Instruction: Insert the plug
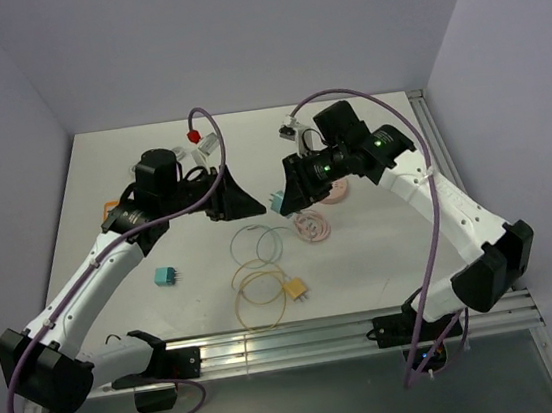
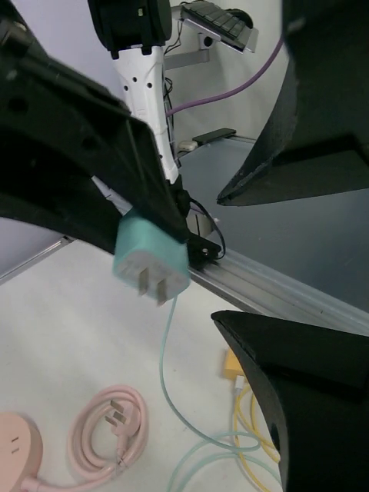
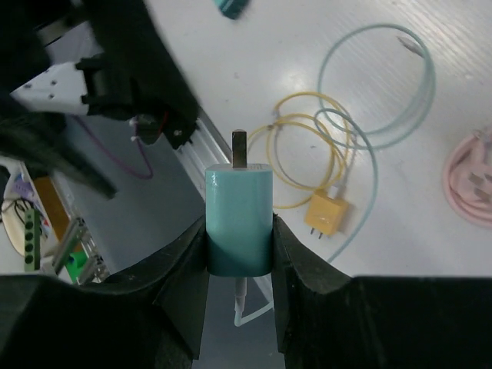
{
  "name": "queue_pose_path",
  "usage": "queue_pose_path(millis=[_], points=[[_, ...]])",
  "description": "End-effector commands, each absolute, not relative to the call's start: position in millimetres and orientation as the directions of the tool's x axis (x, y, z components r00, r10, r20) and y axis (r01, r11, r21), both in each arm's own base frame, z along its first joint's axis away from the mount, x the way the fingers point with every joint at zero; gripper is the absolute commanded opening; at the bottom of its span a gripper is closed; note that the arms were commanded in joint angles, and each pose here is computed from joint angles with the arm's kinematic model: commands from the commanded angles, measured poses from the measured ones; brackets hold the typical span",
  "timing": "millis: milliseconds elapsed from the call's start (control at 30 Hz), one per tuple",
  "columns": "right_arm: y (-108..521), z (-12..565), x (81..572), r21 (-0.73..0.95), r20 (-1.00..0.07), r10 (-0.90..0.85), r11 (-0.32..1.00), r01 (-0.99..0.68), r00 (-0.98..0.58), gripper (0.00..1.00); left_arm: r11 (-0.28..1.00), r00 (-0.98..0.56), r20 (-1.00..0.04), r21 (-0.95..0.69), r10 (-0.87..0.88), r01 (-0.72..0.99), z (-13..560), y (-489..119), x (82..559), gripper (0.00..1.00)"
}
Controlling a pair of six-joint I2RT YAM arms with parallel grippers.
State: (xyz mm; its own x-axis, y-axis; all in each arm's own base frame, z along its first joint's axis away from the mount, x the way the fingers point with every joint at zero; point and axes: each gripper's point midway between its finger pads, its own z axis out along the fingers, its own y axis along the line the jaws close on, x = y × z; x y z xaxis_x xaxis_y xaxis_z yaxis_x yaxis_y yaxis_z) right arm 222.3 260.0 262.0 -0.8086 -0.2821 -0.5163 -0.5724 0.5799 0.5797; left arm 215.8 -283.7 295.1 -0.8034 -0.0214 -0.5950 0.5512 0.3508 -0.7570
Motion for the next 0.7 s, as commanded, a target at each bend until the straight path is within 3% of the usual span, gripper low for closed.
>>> queue_pose_path(millis=[0,400,667], points=[[275,277,208,0.567,-0.621,-0.325,0.442,-0.696,-0.713,0.00,0.271,-0.762,-0.648,-0.731,0.015,0.627,307,-282,202,0.61],[291,290,156,0.588,-0.680,-0.399,0.205,-0.783,-0.615,0.00,0.110,-0.732,-0.675,-0.724,0.094,0.681,316,-278,167,0.58],[299,304,137,0.614,-0.693,-0.405,0.102,-0.783,-0.596,0.00,0.100,-0.704,-0.705,-0.697,0.083,0.710,323,-274,161,0.73]])
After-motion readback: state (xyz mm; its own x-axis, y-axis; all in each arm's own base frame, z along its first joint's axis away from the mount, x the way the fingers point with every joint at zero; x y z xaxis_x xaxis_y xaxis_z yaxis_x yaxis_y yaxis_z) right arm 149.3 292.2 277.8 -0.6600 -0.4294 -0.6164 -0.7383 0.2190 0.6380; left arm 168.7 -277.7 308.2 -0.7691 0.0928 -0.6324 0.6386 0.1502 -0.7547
